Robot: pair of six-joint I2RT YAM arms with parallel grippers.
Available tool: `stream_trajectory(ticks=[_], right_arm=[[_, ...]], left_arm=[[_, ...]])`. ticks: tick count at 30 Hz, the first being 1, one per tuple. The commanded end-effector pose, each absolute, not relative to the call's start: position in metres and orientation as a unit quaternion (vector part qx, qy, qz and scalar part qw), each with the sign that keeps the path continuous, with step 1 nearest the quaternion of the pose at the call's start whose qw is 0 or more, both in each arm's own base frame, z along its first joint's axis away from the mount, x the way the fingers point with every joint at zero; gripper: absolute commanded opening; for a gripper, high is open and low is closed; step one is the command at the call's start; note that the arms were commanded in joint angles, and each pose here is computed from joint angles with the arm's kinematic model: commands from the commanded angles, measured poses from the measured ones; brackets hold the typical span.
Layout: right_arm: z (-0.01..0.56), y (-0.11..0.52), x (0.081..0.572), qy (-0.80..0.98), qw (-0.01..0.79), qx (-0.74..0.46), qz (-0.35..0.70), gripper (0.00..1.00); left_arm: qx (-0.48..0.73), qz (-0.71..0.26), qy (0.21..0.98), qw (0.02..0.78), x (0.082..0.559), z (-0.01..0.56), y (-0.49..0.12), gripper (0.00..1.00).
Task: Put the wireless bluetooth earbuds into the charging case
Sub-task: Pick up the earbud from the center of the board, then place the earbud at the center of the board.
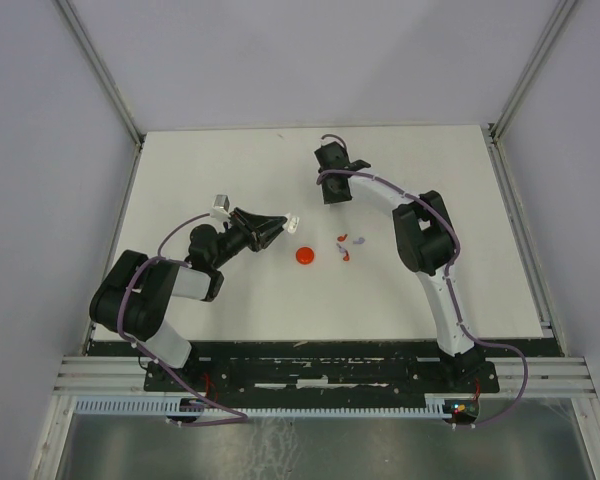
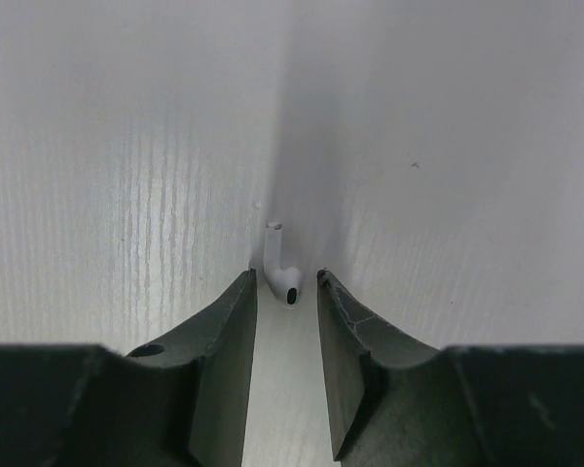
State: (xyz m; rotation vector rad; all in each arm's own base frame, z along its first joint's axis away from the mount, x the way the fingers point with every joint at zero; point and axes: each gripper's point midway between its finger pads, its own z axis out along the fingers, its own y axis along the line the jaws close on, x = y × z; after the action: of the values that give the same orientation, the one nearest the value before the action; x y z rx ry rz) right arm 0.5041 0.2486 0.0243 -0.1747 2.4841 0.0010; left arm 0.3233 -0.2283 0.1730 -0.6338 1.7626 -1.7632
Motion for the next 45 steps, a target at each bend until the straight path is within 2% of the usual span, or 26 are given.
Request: stream_trajectory(ticks=[1,9,18,33,40,45], right_arm=[[0.033,0.252,0.519,0.939,0.339,-0.054,0.012,0.38],[0.032,0.248,0.516,0.939,0.338,-0.061,0.009,0.25],[0.053,0.242,0.5,0.934,0.348,-0.075,0.02,0.17],[0.086,0.219,0.389,0.936,0.309,-0.144,0.084,0.13],[0.081,0.233,0.349,0.926,0.291,-0.208,0.119,0.13],[0.069,0.256,0.333,0.914,0.284,-0.27,0.105,0.13]], left_arm=[[-0.223,-0.676,0.637,0.296,0.324,0.192,-0.227,0.03],[-0.224,-0.676,0.637,0.296,0.325,0.192,-0.227,0.03],[-0.225,-0.673,0.639,0.297,0.325,0.191,-0.226,0.03],[-0.227,-0.665,0.643,0.304,0.323,0.189,-0.224,0.03],[-0.227,-0.659,0.646,0.311,0.319,0.192,-0.221,0.03],[-0.227,-0.654,0.649,0.316,0.318,0.193,-0.22,0.03]])
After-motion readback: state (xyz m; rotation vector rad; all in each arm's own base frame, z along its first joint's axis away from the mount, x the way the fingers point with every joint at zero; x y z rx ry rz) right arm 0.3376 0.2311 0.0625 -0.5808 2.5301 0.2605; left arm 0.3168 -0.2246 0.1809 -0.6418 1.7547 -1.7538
